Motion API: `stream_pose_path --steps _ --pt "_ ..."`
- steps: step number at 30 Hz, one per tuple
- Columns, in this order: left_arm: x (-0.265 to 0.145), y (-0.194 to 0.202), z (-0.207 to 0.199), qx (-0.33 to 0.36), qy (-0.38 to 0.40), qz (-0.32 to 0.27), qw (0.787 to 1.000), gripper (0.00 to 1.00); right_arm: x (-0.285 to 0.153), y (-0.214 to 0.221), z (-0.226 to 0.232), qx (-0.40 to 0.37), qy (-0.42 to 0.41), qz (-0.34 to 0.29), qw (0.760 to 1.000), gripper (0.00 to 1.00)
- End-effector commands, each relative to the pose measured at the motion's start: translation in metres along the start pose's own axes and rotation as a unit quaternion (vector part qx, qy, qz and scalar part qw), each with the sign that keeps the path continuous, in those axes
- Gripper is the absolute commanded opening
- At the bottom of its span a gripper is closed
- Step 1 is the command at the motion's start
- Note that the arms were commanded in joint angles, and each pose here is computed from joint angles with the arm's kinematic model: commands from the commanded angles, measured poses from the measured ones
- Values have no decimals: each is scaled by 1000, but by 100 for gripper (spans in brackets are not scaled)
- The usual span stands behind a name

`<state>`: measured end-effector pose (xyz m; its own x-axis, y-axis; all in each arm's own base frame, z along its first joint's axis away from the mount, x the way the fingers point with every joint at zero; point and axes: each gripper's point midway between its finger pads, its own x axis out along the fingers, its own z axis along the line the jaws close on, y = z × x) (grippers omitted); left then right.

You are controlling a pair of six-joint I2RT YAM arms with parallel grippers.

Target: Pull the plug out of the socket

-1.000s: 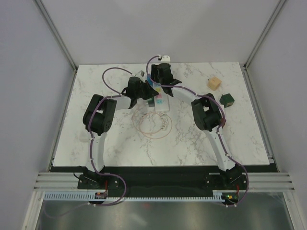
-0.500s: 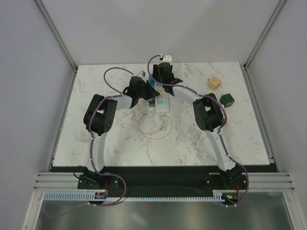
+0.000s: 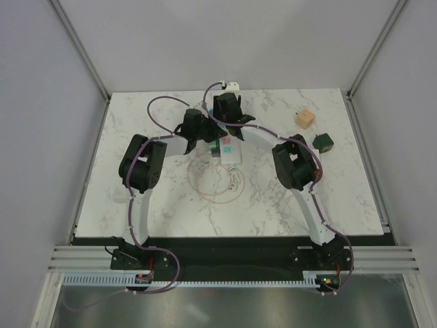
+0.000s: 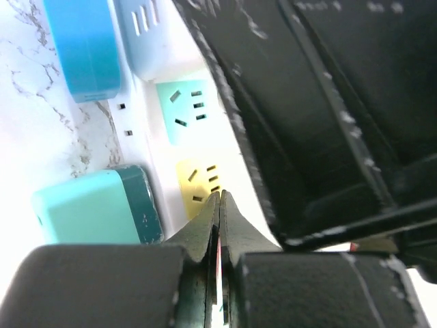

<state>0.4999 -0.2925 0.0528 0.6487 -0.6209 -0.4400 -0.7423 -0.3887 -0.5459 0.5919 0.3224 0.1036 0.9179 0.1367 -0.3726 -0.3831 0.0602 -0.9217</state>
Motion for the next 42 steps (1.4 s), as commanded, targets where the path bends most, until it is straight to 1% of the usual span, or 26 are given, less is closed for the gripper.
stream_pose_path --steps 1,7,11,13,14,15,18,19,22,23,24,25,29,30,31,32,34,36,37,38,40,41,42 --pt "-1 16 34 -1 -54 15 998 2 -33 -55 29 64 -63 -37 995 0" --pt "2 19 35 -9 -52 22 998 2 -55 -81 25 112 -74 -61 989 0" --pt "1 19 37 -9 -56 23 998 2 -61 -87 27 133 -85 -61 986 0" --pt "1 19 36 -9 -56 25 998 2 -60 -89 27 116 -79 -68 988 0" --pt "2 21 38 -11 -57 26 998 2 -62 -93 26 104 -62 -78 990 0" --pt "2 21 37 -11 -57 26 998 2 -64 -93 24 60 -44 -88 993 0" --pt "3 21 37 -12 -56 29 998 2 -76 -98 28 1 15 -121 993 0" --pt "3 22 37 -12 -57 29 998 2 -74 -93 28 -25 27 -120 992 0" --pt "3 21 38 -14 -58 30 998 2 -78 -94 32 -43 45 -127 990 0" --pt "4 21 37 -12 -58 31 998 2 -77 -93 33 -37 39 -124 991 0" --pt "4 23 38 -13 -59 32 998 2 -76 -93 39 -29 14 -119 992 0" --pt "3 22 38 -13 -59 32 998 2 -78 -98 40 3 3 -119 993 0" --pt "3 23 37 -12 -55 32 998 2 -78 -99 32 23 4 -110 994 0" --pt "2 21 35 -9 -49 29 998 2 -77 -99 28 25 7 -109 994 0" --pt "1 13 24 -1 -29 13 1000 2 -78 -101 24 29 13 -109 993 0" --pt "-3 17 22 0 -15 16 1000 2 -77 -100 15 31 19 -107 994 0" --pt "-6 12 13 12 8 8 1000 2 -82 -108 5 41 23 -114 992 0" --pt "-11 9 -1 30 43 3 999 2 -80 -106 -13 52 31 -113 992 0" --pt "-13 7 -6 35 54 0 998 2 -85 -115 -19 61 29 -119 991 0" --pt "-16 4 -13 41 73 -5 997 2 -83 -109 -26 65 31 -114 991 0" --pt "-20 2 -19 48 87 -14 995 2 -87 -120 -46 90 28 -120 988 0" --pt "-22 4 -19 50 92 -12 994 2 -84 -116 -64 97 37 -115 988 0" --pt "-24 1 -25 55 102 -19 993 2 -88 -122 -72 115 31 -118 986 0"
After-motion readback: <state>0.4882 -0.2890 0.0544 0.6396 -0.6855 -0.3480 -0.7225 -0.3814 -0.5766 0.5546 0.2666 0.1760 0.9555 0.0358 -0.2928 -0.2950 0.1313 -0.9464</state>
